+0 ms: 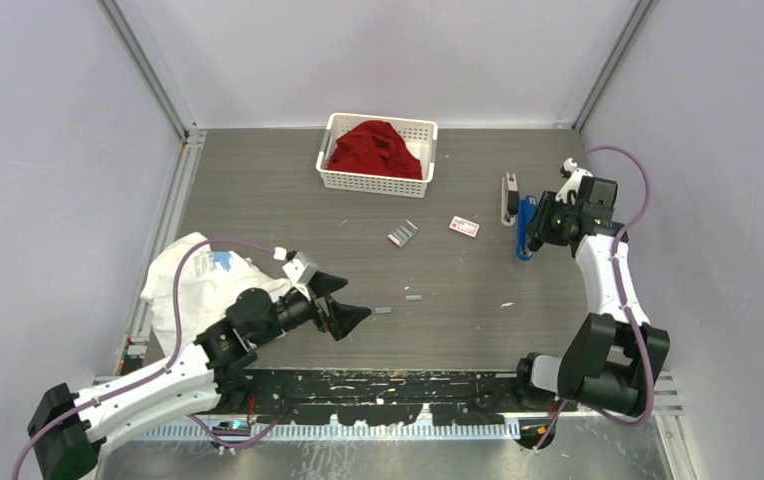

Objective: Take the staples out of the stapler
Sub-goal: Pick up the stapler from the center of the board.

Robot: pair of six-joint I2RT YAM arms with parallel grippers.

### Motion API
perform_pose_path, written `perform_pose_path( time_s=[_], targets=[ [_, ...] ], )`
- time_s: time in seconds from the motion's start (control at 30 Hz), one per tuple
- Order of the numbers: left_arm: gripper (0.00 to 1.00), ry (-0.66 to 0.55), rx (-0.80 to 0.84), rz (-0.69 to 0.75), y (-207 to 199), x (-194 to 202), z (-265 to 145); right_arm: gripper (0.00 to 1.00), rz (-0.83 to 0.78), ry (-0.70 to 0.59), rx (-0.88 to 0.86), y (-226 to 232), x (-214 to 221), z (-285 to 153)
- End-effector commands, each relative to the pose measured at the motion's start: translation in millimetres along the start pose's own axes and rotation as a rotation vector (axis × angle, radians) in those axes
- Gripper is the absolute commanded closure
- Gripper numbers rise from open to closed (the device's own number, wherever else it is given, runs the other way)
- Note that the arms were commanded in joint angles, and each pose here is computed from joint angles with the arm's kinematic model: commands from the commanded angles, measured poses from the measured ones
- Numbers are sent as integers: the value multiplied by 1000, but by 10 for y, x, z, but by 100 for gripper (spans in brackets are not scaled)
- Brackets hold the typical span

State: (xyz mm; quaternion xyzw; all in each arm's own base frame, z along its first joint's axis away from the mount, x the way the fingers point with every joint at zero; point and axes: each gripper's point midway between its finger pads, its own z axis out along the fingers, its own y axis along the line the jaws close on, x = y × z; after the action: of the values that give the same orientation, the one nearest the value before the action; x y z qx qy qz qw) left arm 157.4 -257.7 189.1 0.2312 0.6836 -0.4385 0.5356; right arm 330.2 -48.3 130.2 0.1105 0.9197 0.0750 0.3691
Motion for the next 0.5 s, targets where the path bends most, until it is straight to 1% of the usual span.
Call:
perform_pose_path(
  time_s=[0.0,0.07,0.2,0.33,0.47],
  targets=[
    [1,-106,106,-31,-210,-253,74,99,-128,-163,-247,472,-333,-318],
    [1,-106,134,-47,-259,-246,114,99,-147,-199,-324,630,-367,-446],
    [1,-120,180,-84,-337,-274,213,99,-165,-219,-554,1024,-380,-698],
    [1,-146,231,-135,-428,-354,351,99,-155,-178,-786,1389,-355,-859],
    [1,-154,236,-177,-420,-398,554,99,-131,-131,-960,1784,-323,-940]
  ],
)
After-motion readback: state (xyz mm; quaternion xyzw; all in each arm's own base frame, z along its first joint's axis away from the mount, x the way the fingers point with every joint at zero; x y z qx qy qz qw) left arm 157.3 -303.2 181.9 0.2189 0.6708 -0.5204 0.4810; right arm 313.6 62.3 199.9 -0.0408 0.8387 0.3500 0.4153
